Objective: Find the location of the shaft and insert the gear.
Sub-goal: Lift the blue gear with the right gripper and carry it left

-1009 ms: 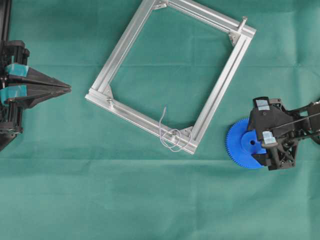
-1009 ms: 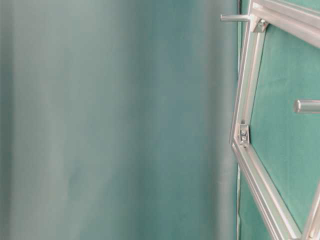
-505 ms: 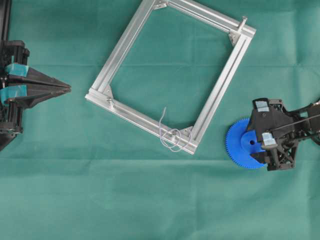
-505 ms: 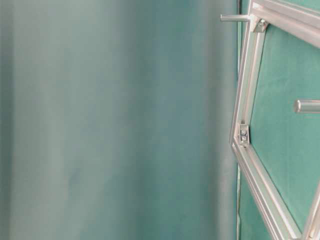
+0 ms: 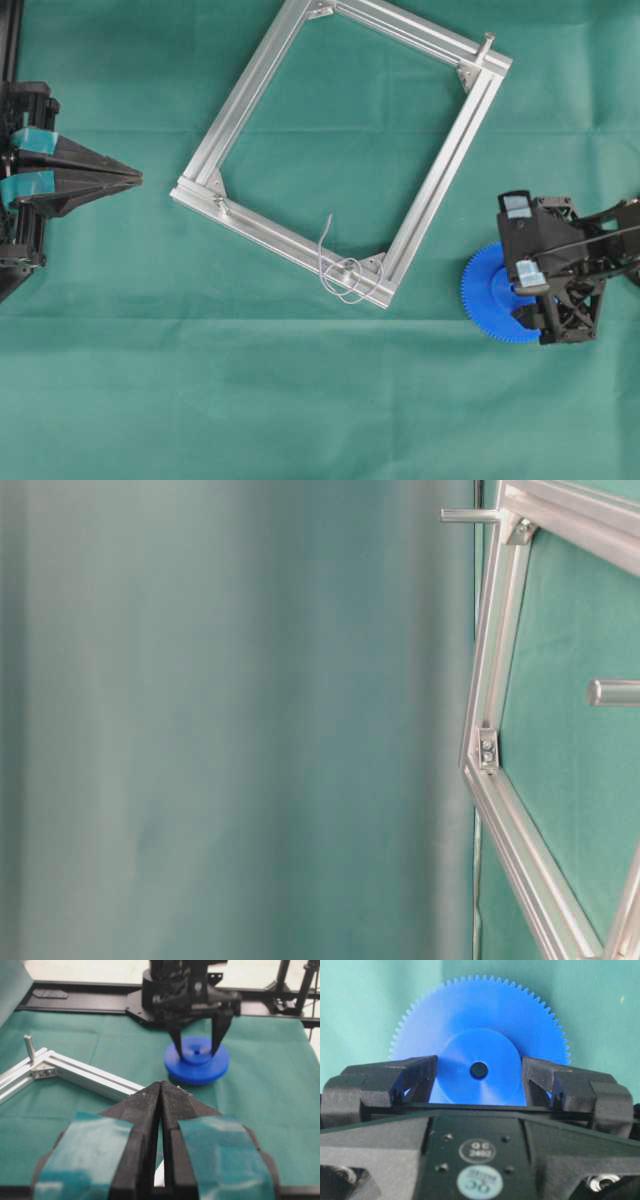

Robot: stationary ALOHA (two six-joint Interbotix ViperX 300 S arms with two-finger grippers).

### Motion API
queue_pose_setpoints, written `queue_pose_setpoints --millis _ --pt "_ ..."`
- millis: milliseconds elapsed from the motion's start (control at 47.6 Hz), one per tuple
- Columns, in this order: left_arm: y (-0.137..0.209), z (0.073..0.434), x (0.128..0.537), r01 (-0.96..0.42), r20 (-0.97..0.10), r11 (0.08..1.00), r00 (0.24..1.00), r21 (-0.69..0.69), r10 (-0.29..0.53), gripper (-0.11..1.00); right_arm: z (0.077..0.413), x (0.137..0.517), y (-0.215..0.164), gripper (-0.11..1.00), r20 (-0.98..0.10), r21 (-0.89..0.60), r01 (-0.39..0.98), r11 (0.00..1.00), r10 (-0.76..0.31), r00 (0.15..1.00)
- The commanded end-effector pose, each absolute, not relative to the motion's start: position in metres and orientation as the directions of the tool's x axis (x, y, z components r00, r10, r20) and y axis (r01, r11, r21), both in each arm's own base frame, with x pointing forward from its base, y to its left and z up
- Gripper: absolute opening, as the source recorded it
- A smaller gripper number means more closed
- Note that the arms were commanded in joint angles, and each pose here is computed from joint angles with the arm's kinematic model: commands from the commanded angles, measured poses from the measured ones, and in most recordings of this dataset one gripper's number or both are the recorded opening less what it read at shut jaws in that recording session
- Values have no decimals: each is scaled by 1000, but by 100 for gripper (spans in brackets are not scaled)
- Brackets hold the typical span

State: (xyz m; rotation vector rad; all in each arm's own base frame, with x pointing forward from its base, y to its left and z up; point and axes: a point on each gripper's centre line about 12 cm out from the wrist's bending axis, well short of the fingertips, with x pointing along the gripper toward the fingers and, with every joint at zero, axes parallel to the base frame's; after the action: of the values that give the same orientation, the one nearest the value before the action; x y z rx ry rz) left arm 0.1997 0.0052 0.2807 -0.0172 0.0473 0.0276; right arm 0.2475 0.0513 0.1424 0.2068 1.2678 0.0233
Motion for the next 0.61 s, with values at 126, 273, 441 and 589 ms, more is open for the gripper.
queue_pose_setpoints --millis 126,273,441,589 --pt "6 290 203 -30 -25 999 999 -21 29 1 193 261 54 69 -908 220 134 966 153 390" --pt "6 290 203 -30 -26 999 999 -23 29 1 212 262 52 69 -908 211 155 965 135 396" --pt "6 290 203 -30 -26 999 999 -26 29 1 229 263 48 69 -906 179 168 969 96 412" --pt "6 289 203 -30 -28 999 999 -27 30 1 234 267 46 69 -903 168 186 968 76 422"
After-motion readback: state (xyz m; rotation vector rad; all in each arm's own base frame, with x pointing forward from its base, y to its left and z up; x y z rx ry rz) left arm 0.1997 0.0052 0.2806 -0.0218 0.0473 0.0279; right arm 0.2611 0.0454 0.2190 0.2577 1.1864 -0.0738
